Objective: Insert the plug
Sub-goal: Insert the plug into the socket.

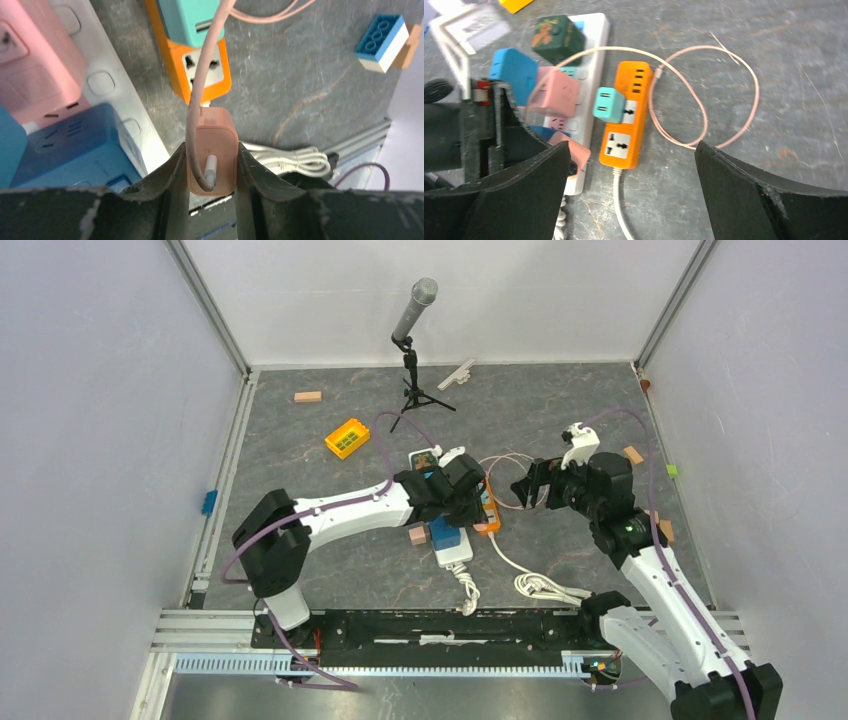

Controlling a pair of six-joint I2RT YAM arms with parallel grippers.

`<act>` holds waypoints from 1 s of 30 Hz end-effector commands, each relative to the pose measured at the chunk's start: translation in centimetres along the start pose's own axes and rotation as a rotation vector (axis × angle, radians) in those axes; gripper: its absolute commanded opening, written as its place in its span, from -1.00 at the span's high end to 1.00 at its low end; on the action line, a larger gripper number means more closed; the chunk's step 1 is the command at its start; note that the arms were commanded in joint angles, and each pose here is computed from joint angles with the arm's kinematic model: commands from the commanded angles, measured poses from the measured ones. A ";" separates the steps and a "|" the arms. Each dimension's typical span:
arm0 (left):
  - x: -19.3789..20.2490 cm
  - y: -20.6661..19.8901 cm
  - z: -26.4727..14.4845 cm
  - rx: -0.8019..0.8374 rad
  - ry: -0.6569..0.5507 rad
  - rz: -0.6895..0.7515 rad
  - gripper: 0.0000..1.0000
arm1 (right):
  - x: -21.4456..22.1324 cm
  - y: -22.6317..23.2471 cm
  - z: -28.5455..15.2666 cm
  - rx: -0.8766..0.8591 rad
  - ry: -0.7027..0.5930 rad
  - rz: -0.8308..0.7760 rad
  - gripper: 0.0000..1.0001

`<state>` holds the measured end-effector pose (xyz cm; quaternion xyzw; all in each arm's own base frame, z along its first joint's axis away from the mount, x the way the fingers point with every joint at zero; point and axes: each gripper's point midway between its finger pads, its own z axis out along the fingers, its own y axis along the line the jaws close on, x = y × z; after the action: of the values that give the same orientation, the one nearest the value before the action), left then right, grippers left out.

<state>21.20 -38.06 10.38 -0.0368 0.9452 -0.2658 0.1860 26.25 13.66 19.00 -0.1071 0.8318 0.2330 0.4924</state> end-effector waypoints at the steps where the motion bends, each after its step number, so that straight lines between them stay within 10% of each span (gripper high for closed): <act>1: -3.1 0.0 0.4 -0.109 -0.177 0.051 0.96 | 0.9 -2.3 -0.5 0.075 0.009 0.111 -0.96; 30: -2.5 1.1 4.1 -0.262 -0.162 0.076 0.96 | 1.6 -3.9 -0.7 0.131 0.029 0.123 -0.96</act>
<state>24.89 -38.66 7.23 -0.0472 0.9547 -0.1440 0.2561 26.26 10.03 16.22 -0.0261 0.8630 0.2067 0.4601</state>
